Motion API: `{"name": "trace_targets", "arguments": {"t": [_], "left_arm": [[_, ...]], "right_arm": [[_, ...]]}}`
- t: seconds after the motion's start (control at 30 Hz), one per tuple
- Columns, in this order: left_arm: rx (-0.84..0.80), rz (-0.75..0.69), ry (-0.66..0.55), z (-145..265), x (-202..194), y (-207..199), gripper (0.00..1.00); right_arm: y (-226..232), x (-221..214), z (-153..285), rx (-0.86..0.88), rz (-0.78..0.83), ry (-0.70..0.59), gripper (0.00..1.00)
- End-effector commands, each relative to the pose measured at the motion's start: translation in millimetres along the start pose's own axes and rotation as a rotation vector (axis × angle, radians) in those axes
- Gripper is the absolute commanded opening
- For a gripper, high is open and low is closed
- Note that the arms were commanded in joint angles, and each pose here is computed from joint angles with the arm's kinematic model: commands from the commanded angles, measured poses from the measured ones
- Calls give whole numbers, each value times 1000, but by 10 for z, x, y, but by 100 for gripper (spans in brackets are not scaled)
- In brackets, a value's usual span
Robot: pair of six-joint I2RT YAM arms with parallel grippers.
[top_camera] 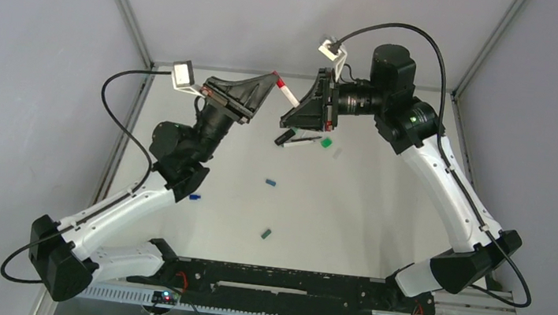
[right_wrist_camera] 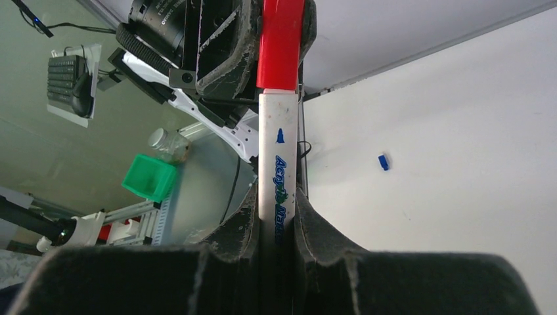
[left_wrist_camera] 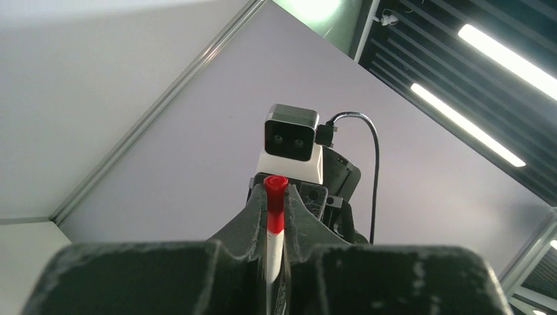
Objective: Insert the pens into the pen caps
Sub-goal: Insert the pen cap onto the pen.
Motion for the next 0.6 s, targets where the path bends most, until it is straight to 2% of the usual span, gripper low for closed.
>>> {"name": "trace_targets", "arguments": {"t": [0.0,0.23,0.57], "left_arm": [[-16,-67,133,-36,-233,1,0],[-22,-89,174,-23,-244,-20,1],[-48,-45,159,-64,-160,-127,20]], "right_arm": [[144,192,6,41,78,-68,0],[94,190,67,47,101,-67,0],[44,135,116,53,97,-57,0]]}}
Point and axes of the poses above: each gripper's point midway between its finger pads, its own z axis back along the fingers, its own y axis along the line the jaws close on, x = y × z, the point moved 10 cm from there along z, back along the fingers, and after that the axes turned 13 degrees about -z, right-handed, at the moved point
